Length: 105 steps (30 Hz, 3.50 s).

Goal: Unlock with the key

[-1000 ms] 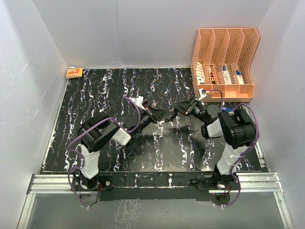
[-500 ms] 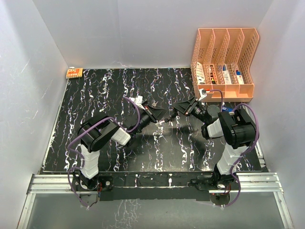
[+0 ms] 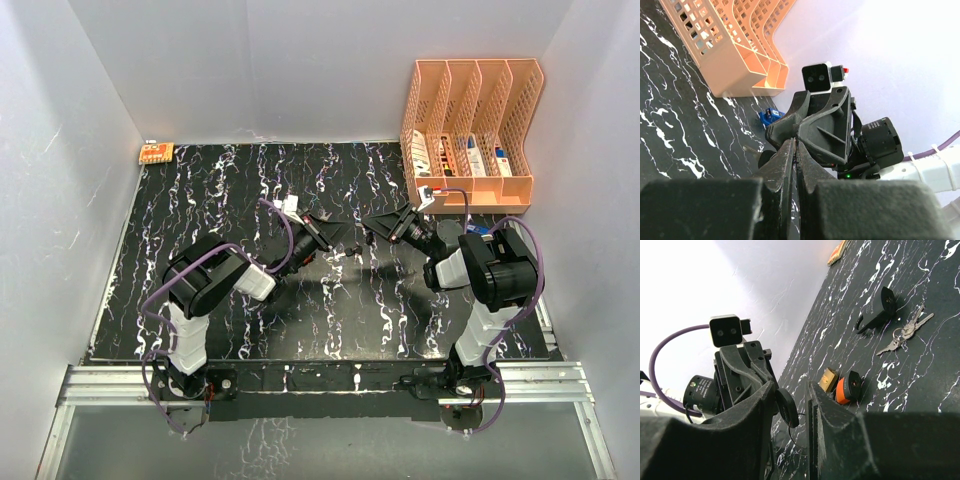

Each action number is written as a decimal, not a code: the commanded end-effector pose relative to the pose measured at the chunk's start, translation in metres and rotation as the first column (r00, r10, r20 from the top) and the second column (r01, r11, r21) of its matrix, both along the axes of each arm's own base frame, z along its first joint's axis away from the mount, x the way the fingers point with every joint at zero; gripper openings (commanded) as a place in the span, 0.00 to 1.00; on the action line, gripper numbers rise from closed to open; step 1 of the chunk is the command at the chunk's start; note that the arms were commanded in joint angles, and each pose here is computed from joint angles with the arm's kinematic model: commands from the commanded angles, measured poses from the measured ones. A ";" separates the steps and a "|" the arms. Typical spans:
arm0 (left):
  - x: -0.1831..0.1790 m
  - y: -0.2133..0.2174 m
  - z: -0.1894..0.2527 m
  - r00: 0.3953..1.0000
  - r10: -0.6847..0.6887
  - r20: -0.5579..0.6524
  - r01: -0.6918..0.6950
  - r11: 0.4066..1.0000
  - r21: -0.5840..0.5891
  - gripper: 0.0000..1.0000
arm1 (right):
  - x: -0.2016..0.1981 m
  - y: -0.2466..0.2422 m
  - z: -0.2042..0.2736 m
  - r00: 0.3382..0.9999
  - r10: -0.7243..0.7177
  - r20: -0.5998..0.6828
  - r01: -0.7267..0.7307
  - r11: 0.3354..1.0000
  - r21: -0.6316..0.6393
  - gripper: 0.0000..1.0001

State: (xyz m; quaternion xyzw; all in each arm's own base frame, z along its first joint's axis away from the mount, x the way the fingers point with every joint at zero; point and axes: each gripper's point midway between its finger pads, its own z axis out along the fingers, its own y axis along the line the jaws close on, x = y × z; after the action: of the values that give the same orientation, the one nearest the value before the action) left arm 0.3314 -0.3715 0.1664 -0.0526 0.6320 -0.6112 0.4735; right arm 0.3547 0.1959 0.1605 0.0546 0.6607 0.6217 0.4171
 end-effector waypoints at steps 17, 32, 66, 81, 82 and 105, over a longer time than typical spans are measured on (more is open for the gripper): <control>-0.002 0.008 0.063 0.990 0.016 0.141 0.009 0.984 -0.178 0.00 | -0.018 -0.003 0.074 0.913 -0.003 0.408 -0.013 0.999 0.036 0.14; 0.002 0.013 0.028 0.998 0.008 0.056 0.000 0.990 -0.144 0.07 | -0.020 -0.007 0.080 0.908 -0.023 0.419 0.004 0.999 0.046 0.00; 0.091 0.147 -0.056 0.956 0.286 -0.066 -0.147 0.661 0.736 0.99 | 0.019 -0.046 0.008 0.956 -0.174 0.235 0.232 0.940 -0.248 0.00; 0.108 0.139 -0.080 0.986 0.161 -0.045 -0.049 0.534 0.844 0.98 | 0.029 -0.061 0.009 0.936 -0.261 0.237 0.338 0.853 -0.396 0.00; 0.110 0.139 -0.081 0.988 0.147 -0.039 -0.044 0.519 0.853 0.99 | 0.029 -0.060 0.010 0.935 -0.260 0.241 0.341 0.849 -0.405 0.00; 0.129 0.135 -0.121 0.992 -0.095 -0.087 0.111 0.291 0.950 0.98 | 0.025 -0.055 0.015 0.940 -0.221 0.259 0.317 0.842 -0.436 0.00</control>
State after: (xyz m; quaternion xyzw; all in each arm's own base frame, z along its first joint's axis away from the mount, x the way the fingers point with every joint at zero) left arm 0.4546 -0.2354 0.0366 0.2502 0.8826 -0.1450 0.3706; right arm 0.3701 0.1386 0.1397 0.0097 0.7636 0.3808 0.5213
